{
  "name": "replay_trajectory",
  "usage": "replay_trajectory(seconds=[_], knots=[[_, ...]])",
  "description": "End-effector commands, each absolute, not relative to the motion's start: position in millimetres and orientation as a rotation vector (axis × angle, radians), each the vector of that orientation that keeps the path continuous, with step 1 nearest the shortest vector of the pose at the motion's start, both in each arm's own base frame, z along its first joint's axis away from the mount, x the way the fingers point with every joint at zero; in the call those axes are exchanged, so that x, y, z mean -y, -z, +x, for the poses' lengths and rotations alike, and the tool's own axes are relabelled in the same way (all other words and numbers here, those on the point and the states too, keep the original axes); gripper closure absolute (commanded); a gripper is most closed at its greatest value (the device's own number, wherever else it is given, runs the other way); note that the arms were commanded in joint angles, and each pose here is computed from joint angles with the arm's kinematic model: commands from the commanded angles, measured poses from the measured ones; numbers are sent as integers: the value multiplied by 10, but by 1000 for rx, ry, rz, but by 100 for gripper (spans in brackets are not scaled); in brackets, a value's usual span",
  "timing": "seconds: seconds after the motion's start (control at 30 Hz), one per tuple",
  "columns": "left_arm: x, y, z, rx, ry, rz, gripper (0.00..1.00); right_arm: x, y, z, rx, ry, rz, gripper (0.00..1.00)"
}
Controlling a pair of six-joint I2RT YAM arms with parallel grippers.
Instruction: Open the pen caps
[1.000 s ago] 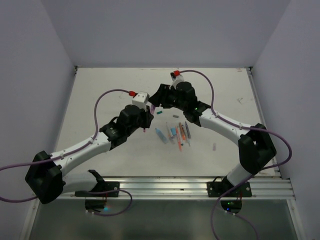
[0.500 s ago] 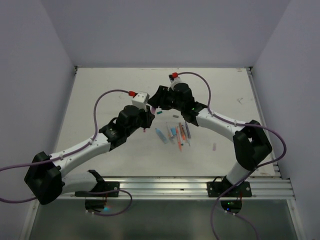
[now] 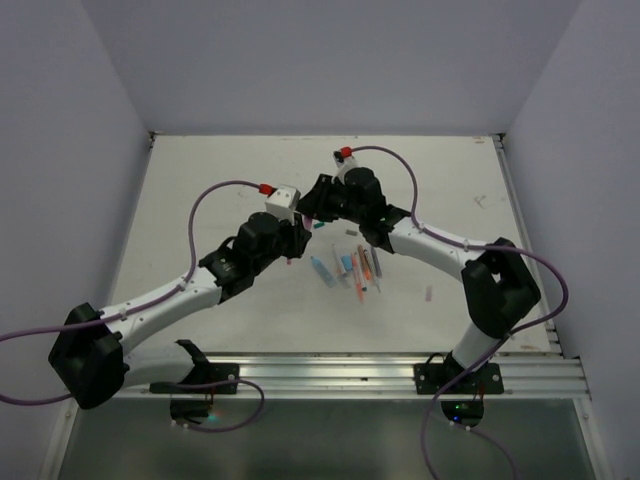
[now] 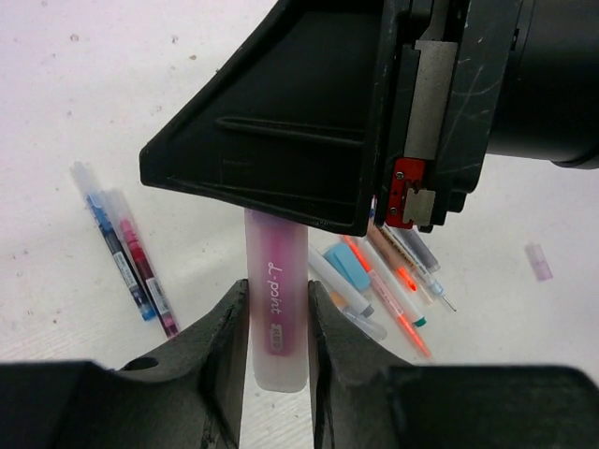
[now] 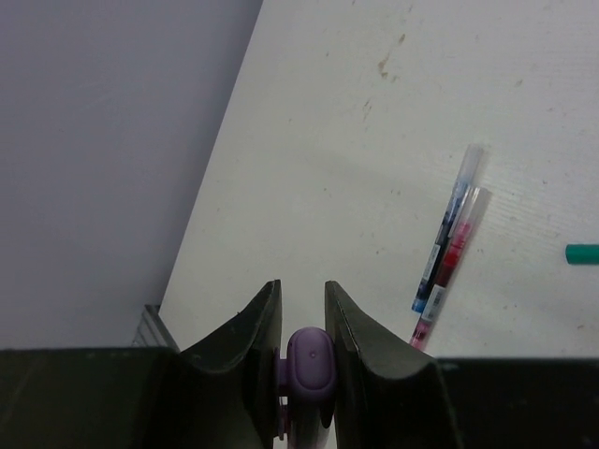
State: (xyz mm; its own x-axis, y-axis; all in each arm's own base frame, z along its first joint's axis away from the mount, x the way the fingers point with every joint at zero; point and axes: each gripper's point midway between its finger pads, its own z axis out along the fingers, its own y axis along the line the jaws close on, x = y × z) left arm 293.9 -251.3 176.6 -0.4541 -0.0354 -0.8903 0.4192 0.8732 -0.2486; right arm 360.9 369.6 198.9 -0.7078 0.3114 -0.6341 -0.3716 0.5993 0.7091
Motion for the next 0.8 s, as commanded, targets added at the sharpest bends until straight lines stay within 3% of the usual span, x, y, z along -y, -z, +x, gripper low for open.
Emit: replay_trajectory(seconds=[0.0, 0.1, 0.2, 0.47, 0.77], knots=[[2535, -1959, 2949, -1912, 547, 304, 67, -3659, -2363, 3566, -1955, -1181, -114, 100], [2524, -2036, 2914, -1876, 577, 305, 37, -3574, -2455, 3524, -1927, -1190, -160, 100], [2548, -2131, 2835, -1823, 660, 328, 23, -3496, -2594, 3460, -1880, -1236, -232, 100], [2763, -2377, 2542, -1673, 1088, 492, 24, -3320, -3011, 3229, -1739, -1385, -501, 100], [2912, -2745, 2448, -1514, 1249, 554, 35, -3349, -3225, 3041, -1604, -1519, -565, 100]])
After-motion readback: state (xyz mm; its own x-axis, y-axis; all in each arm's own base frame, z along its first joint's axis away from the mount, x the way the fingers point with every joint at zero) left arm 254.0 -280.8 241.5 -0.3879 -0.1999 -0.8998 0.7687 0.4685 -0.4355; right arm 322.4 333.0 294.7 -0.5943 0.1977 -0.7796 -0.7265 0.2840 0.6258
